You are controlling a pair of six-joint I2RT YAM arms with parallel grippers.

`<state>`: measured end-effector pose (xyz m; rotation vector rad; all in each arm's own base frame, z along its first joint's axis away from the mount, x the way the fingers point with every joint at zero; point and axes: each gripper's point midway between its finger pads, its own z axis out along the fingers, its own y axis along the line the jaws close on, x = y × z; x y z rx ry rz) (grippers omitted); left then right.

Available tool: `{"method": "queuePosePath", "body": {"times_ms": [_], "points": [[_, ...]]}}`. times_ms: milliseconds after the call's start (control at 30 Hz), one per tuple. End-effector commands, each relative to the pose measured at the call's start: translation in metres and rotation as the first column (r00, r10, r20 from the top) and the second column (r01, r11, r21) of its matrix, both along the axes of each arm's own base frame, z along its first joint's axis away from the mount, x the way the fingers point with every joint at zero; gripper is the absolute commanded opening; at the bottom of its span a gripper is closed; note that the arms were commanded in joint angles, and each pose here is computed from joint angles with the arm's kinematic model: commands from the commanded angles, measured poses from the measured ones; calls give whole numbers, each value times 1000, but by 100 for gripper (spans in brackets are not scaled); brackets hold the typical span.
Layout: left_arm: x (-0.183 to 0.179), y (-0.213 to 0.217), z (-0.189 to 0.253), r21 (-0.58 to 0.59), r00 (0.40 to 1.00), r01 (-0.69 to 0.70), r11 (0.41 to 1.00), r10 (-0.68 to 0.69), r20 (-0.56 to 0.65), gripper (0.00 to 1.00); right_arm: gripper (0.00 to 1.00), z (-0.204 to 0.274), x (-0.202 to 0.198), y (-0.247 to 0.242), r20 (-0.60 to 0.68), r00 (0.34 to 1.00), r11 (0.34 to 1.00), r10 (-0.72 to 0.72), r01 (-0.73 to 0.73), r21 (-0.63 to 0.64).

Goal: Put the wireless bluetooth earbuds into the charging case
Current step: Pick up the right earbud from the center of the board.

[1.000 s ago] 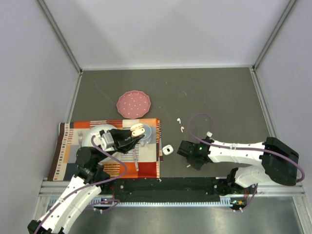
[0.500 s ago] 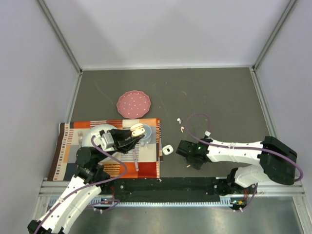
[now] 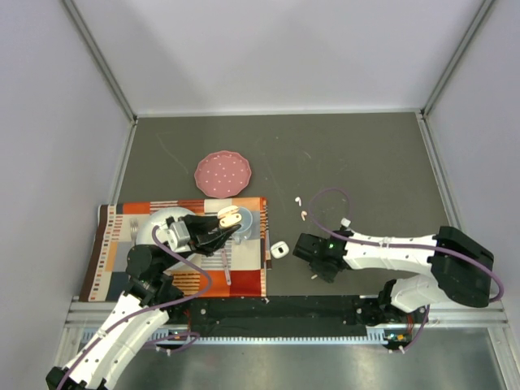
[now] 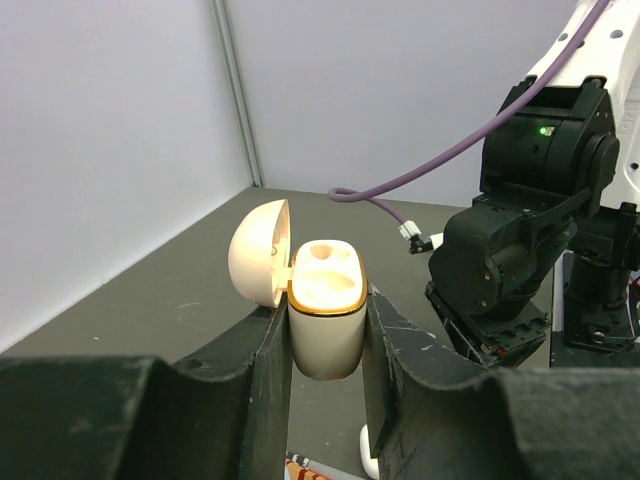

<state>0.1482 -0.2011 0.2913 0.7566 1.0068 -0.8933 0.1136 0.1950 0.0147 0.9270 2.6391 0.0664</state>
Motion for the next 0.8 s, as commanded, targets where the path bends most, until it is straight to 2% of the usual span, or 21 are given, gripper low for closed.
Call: {"method": "queuePosePath", "body": {"times_ms": [0, 767], "points": [[0, 2, 5, -19, 1000, -16, 1000, 16, 27, 0, 33, -6, 4, 0, 3, 1000, 1000, -26, 26, -15], [2, 3, 3, -18, 999, -26, 1000, 26, 23, 0, 33, -10, 13, 2, -20, 1000, 999, -11, 10, -51]]}}
